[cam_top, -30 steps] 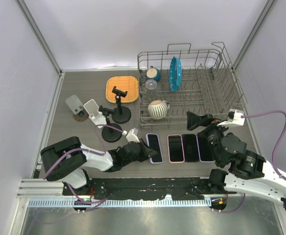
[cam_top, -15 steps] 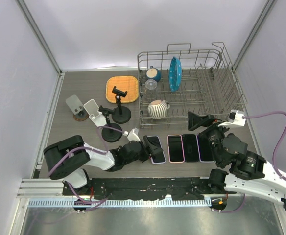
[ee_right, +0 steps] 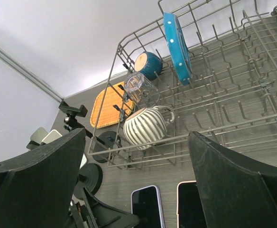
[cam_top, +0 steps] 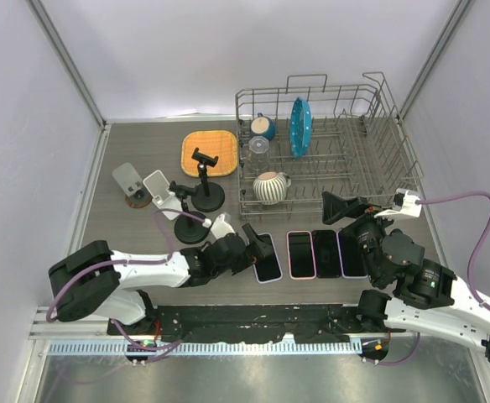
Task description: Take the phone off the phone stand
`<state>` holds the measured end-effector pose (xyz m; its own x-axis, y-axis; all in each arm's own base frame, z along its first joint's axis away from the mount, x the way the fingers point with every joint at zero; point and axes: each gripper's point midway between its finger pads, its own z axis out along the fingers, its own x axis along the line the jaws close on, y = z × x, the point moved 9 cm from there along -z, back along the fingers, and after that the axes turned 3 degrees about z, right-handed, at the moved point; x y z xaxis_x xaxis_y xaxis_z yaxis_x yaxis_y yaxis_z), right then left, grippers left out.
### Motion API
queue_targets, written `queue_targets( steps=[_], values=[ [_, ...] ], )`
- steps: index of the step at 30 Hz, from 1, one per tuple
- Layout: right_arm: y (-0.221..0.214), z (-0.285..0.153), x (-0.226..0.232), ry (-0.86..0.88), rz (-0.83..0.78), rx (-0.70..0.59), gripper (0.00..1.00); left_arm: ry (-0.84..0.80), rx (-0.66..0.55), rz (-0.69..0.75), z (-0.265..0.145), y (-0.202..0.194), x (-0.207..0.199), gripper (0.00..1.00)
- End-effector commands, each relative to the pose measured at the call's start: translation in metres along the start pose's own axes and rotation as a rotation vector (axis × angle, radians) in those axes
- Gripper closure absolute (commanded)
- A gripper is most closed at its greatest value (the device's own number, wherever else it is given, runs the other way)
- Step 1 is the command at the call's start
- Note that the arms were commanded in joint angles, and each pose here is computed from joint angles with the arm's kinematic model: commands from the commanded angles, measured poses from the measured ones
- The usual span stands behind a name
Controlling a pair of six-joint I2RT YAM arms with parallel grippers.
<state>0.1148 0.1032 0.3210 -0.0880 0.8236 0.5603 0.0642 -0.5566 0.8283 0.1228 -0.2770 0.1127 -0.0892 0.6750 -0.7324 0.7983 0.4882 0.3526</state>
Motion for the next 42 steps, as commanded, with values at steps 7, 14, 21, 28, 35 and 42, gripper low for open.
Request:
queue_targets(
  steps=[7, 14, 21, 28, 35, 42],
  values=[
    [0.002, 0.002, 0.001, -0.019, 0.009, -0.019, 0.06, 0.143, -0.02, 0.088, 0.008, 0.005, 0.0, 0.05],
    [0.002, 0.002, 0.0, -0.025, 0.005, -0.023, 0.06, 0.139, -0.004, 0.134, 0.016, 0.005, -0.012, 0.06],
    [0.001, 0.003, 0.001, -0.026, -0.007, -0.019, 0.07, 0.12, 0.053, 0.223, 0.031, 0.0, -0.026, 0.06],
    [0.002, 0.002, 0.001, -0.022, -0.006, -0.02, 0.07, 0.084, 0.105, 0.292, 0.043, -0.004, -0.041, 0.08],
    [0.001, 0.002, 0.0, -0.021, -0.009, -0.018, 0.08, 0.104, 0.049, 0.303, 0.037, 0.002, -0.037, 0.09],
    [0.0, 0.002, 0.0, -0.018, -0.012, -0.015, 0.09, 0.034, 0.1, 0.437, 0.044, 0.0, -0.052, 0.08]
  ],
)
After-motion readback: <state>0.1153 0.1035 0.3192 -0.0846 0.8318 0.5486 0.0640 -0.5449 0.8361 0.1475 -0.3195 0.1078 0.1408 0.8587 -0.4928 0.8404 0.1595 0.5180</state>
